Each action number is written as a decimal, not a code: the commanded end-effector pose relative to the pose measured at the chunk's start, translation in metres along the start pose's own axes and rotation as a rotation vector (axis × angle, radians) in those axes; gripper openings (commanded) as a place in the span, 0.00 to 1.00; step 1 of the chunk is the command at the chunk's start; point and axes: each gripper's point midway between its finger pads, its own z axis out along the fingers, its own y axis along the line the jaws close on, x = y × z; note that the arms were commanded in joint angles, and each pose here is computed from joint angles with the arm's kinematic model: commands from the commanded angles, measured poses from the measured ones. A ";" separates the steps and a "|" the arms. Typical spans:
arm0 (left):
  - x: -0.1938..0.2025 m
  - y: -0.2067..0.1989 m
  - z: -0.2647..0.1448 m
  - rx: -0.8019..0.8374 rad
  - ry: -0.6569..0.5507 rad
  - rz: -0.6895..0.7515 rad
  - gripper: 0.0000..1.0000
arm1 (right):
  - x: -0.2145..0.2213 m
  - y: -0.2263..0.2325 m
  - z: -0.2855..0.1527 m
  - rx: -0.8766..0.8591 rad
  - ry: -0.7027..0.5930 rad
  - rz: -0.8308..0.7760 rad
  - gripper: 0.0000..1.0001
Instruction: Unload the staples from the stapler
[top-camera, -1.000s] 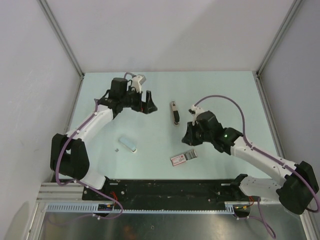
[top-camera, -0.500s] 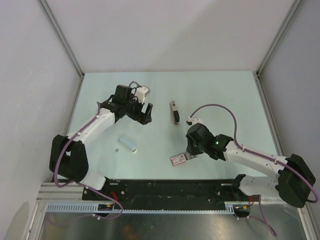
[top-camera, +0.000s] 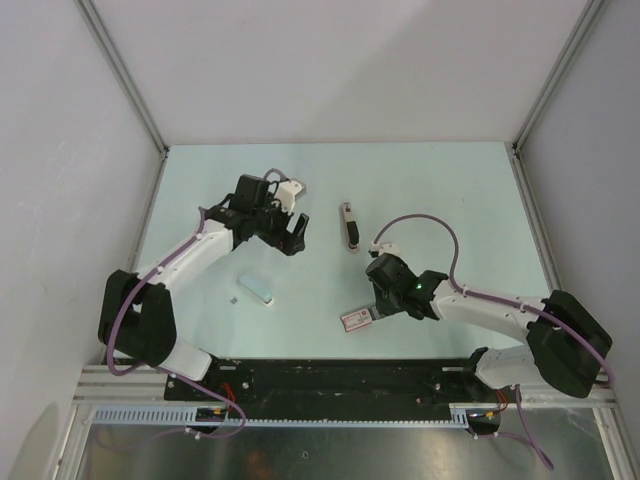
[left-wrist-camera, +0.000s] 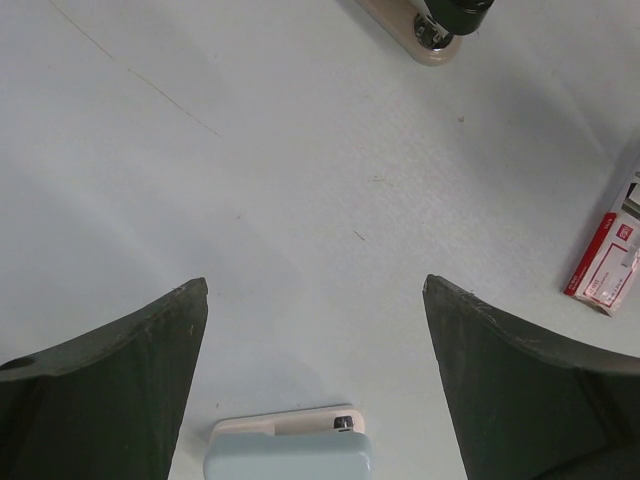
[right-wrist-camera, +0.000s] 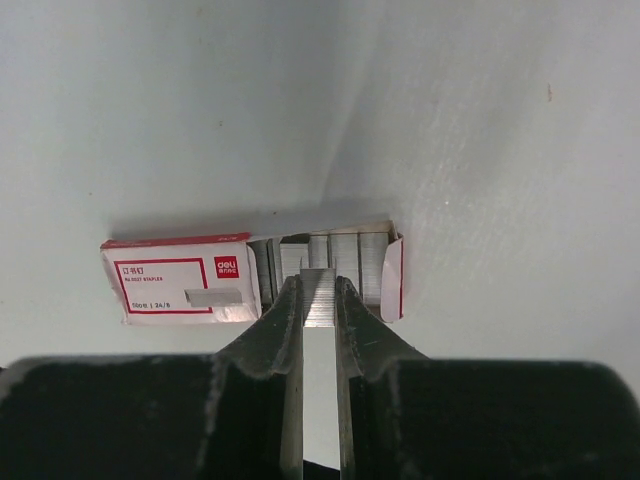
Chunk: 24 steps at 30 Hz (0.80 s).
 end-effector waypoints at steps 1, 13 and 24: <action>-0.008 -0.004 -0.009 0.001 -0.034 0.091 0.93 | -0.007 0.005 0.006 -0.006 -0.041 -0.027 0.00; -0.008 -0.009 -0.008 0.020 -0.033 0.091 0.93 | 0.000 0.000 0.009 0.031 -0.028 -0.067 0.00; -0.008 -0.011 -0.008 0.030 -0.037 0.092 0.93 | -0.005 -0.011 -0.010 0.071 -0.071 -0.065 0.00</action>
